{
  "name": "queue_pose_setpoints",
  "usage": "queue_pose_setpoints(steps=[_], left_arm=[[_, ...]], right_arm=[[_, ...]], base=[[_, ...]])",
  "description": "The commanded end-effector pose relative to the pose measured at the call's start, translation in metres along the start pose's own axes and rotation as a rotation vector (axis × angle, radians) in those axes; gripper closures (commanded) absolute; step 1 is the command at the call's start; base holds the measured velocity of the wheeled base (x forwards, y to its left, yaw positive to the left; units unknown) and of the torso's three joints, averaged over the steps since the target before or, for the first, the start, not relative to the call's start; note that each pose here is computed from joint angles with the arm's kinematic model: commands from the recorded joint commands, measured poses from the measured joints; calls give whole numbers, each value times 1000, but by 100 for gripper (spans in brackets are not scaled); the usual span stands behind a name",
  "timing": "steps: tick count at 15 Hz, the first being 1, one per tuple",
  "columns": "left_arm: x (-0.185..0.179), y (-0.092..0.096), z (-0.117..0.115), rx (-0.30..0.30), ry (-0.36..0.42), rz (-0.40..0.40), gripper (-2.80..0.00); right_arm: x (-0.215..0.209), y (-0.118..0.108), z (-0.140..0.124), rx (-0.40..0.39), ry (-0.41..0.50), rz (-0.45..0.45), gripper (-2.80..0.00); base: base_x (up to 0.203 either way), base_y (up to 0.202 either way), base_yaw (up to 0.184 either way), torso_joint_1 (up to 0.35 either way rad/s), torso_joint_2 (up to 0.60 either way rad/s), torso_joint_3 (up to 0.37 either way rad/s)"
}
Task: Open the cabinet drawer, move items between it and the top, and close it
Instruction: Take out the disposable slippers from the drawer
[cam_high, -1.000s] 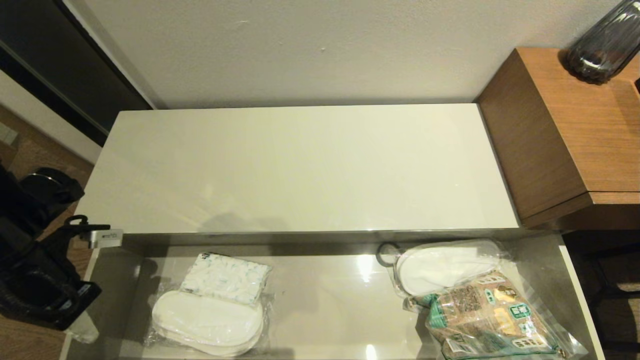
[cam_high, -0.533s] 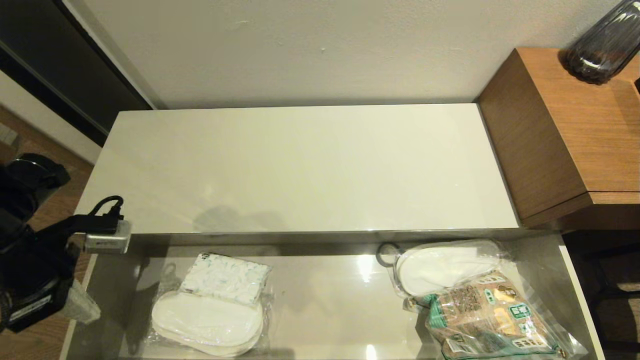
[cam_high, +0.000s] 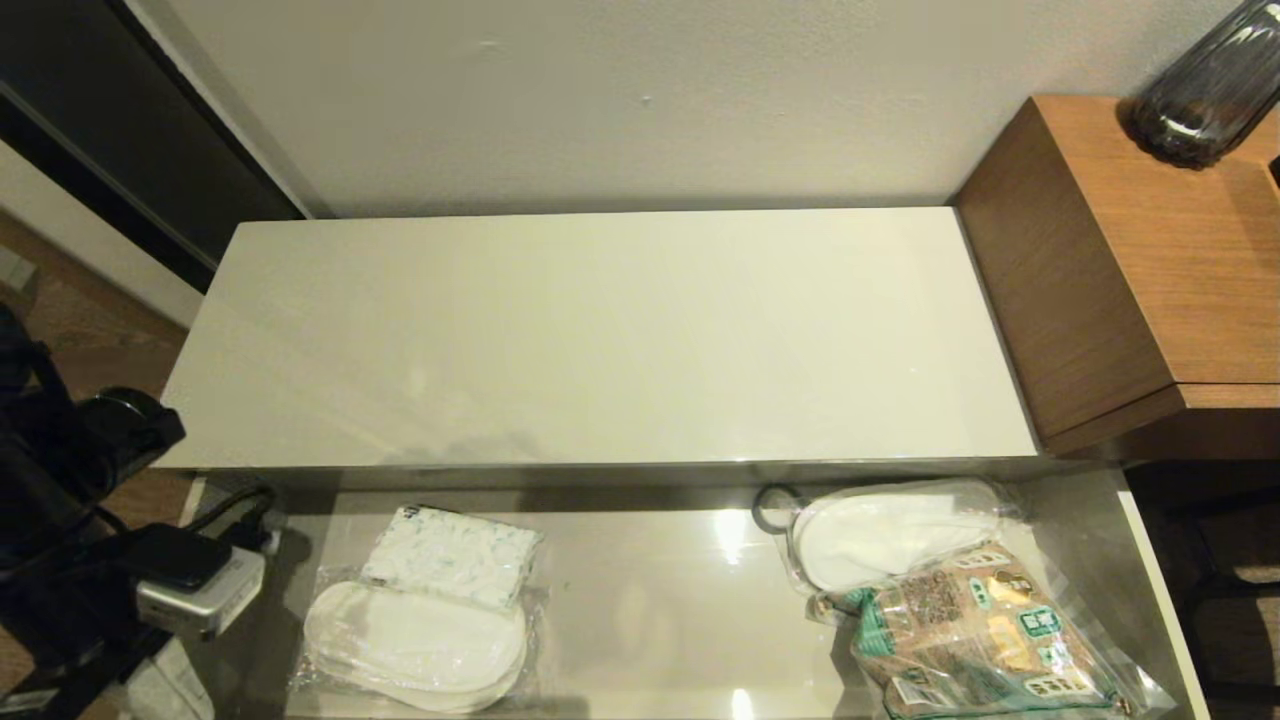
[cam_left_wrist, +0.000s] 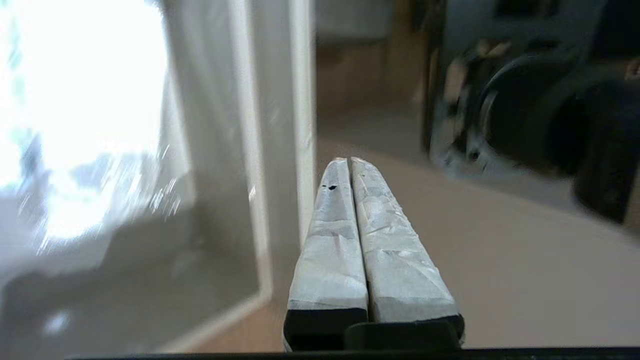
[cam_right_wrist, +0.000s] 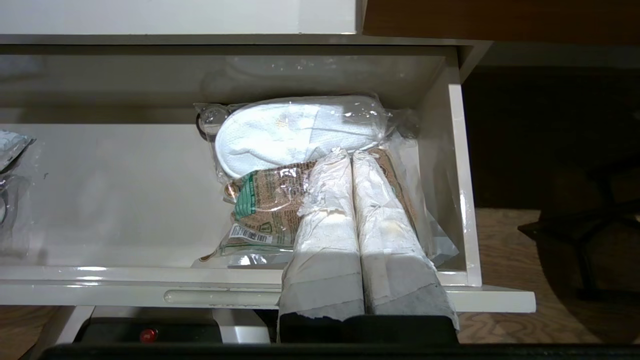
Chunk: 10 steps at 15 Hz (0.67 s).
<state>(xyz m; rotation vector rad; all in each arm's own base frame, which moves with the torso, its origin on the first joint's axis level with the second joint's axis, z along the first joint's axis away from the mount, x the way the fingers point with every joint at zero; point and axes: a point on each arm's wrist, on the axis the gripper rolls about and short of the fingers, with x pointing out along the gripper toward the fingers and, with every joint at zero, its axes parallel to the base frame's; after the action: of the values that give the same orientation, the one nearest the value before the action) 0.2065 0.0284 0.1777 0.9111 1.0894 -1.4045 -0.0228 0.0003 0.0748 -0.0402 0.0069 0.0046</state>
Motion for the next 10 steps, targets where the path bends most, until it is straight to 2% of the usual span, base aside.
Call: queue_pose_setpoints(steps=[1,2,3,6,8,10], left_arm=[[17,-2,6,30,-18,1,0],[22,-3,7,47,-29,77,0],[24,-4,10,48,-46,115,0],[44,-2,10,-120,-43,139,0],[67,23,0,-107,-44,243,0],[90,39,-14,-123,-45,323,0]], right_arm=[[0,0,0,0,1,0,0],[0,0,0,-1,-1,0,0],[0,0,0,-1,0,0,0],[0,0,0,-1,0,0,0],[0,0,0,-1,-1,2,0],[0,0,0,-1,1,2,0]], base=[[0,0,0,0,0,0],[0,0,0,0,0,0],[0,0,0,0,0,0],[0,0,0,0,0,0],[0,0,0,0,0,0],[0,0,0,0,0,0]])
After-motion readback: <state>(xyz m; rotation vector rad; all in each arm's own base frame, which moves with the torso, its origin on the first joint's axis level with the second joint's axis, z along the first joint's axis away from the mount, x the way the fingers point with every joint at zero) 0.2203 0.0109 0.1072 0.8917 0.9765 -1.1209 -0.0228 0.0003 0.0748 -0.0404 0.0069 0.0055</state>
